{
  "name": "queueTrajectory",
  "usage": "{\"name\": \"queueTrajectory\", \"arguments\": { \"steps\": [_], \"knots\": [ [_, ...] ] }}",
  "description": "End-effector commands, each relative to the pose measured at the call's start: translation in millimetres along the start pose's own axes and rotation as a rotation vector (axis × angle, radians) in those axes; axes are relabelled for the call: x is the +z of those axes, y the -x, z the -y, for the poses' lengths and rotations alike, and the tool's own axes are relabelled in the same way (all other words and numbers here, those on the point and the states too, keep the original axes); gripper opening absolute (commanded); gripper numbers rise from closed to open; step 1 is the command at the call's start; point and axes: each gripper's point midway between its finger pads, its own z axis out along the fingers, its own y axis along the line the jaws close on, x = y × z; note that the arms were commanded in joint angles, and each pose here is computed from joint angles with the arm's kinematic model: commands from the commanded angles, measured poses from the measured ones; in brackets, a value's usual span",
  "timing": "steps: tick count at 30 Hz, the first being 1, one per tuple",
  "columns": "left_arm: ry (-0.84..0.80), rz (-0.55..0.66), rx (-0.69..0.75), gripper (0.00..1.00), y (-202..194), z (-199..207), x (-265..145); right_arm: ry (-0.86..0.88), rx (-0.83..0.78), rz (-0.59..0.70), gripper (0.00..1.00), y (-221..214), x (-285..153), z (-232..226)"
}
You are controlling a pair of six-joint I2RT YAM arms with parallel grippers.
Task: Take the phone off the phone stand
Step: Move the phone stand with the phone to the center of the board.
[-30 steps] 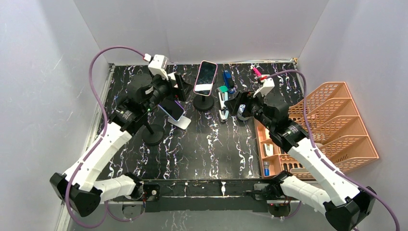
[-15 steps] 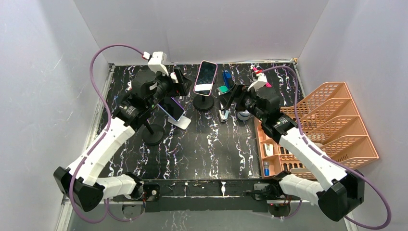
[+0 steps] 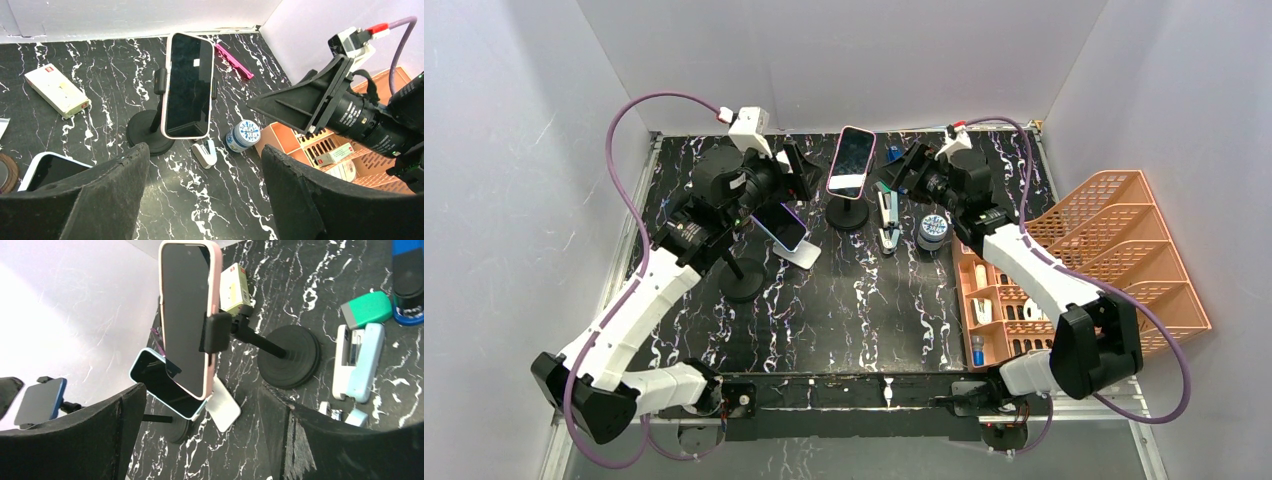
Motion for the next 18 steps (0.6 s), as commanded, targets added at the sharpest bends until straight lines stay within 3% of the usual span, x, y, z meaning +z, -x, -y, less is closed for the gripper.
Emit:
{"name": "queueTrajectory", "arguments": {
  "steps": [1,5,10,18],
  "knots": [
    [-0.010,0.026,0.022,0.78,14,4,-10,0.136,-0.025,0.086,0.88,39,3,-46],
    [0.133,0.037,-0.010,0.77,23,-17,-27,0.141,-0.016,0.064,0.88,32,3,-44],
    [0.335,0.142,-0.182,0.80,35,-49,-72,0.141,-0.018,0.067,0.88,31,-5,-45],
    [0.423,0.213,-0.369,0.81,36,-64,-132,0.139,-0.016,0.069,0.89,31,-21,-49]
  ]
}}
